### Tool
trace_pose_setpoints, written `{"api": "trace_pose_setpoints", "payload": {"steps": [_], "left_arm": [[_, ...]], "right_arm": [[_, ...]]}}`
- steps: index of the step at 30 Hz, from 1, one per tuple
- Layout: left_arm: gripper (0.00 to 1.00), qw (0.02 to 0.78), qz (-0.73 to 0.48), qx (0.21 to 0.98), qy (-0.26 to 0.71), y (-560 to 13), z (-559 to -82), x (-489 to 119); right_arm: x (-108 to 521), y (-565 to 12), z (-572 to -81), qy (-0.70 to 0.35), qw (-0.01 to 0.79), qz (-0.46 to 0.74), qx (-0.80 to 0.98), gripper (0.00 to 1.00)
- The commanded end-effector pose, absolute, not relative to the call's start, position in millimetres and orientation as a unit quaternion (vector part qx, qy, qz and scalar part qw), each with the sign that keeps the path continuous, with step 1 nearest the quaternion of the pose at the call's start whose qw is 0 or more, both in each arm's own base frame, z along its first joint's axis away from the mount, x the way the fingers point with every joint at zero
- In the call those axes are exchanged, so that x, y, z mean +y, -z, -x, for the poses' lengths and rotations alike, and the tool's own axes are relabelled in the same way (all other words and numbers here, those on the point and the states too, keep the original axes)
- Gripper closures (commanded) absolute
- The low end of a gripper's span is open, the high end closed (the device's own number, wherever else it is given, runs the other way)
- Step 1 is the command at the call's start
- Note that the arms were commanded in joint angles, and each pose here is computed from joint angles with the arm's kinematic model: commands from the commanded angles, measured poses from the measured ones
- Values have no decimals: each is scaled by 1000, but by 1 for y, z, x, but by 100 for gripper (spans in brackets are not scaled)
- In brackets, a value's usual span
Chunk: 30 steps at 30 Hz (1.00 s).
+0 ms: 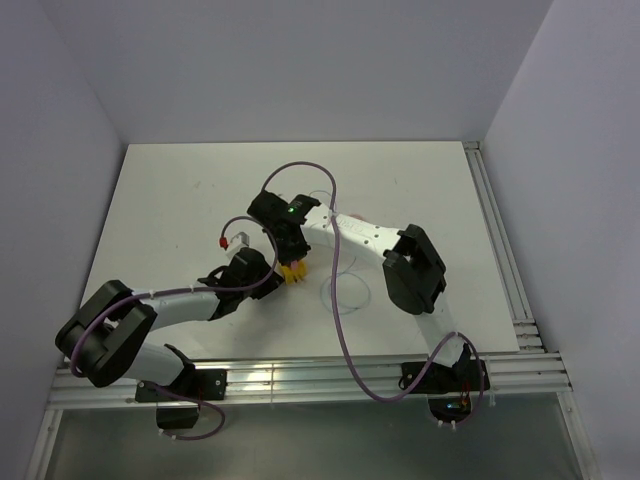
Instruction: Insert the plug
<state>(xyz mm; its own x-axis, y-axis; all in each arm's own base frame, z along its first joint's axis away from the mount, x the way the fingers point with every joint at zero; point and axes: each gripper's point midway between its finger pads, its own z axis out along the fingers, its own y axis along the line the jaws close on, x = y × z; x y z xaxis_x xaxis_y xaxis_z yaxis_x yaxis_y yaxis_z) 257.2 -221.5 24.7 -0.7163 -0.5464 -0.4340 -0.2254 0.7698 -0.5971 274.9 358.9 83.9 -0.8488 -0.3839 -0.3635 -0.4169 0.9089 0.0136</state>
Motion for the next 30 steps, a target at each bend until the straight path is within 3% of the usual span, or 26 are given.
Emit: {"api": "trace_pose_setpoints", "payload": {"steps": [1,24,30], "left_arm": [[67,326,211,877,284,-38,-269,-233],[67,328,215,877,278,-36,-269,-230],[62,331,217,876,276,-40,-270,-228]], "right_arm": [[370,-57,-266,-59,145,210,965,100],[336,7,-266,-11,138,172,975,100],[348,-14,-273,-45,168,174,969,100]]}}
